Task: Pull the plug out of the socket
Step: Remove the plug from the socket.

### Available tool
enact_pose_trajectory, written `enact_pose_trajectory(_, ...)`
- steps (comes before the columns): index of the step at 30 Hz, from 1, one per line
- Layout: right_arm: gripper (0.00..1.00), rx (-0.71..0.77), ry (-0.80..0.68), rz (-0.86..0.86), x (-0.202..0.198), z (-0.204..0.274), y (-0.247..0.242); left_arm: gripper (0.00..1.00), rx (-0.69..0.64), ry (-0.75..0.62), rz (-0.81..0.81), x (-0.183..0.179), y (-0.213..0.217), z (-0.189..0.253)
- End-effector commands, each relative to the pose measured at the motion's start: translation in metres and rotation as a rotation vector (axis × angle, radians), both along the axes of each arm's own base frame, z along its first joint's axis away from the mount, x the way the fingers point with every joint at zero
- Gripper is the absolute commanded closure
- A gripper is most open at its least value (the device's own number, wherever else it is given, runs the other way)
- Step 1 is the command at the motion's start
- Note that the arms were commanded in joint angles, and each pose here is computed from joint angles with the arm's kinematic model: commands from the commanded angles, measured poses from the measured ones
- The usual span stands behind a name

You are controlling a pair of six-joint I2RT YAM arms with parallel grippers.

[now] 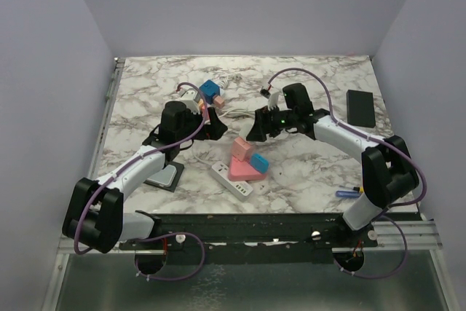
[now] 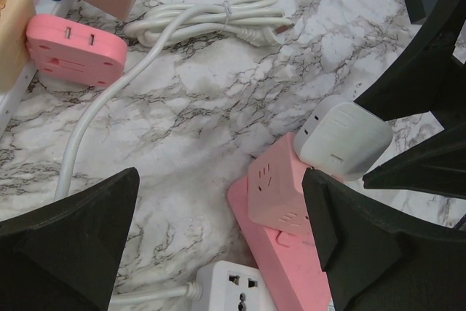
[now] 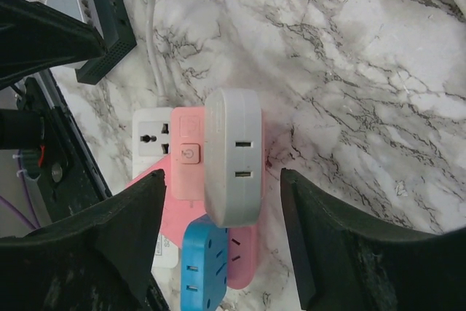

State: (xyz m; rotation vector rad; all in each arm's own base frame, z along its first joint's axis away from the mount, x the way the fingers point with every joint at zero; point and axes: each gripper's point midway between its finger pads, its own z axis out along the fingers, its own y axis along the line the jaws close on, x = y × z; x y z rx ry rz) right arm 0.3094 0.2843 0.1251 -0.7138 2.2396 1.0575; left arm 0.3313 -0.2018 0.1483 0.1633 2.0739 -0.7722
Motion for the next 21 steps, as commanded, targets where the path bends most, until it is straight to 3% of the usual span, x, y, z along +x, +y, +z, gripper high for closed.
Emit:
enact_pose_trajectory(1, 0.32, 0.028, -0.034, 0.013, 0.0041, 0.0043, 0.0053, 0.01, -0.014, -0.001, -0.026, -0.0006, -0.0039, 0.0034)
enact_pose_trajectory(21, 0.47, 0.011, -0.052, -0.001, -0.0012, 0.0016, 0.0109, 0.01, -0.025, 0.029, -0.051, -0.0023, -0.0087, -0.0026)
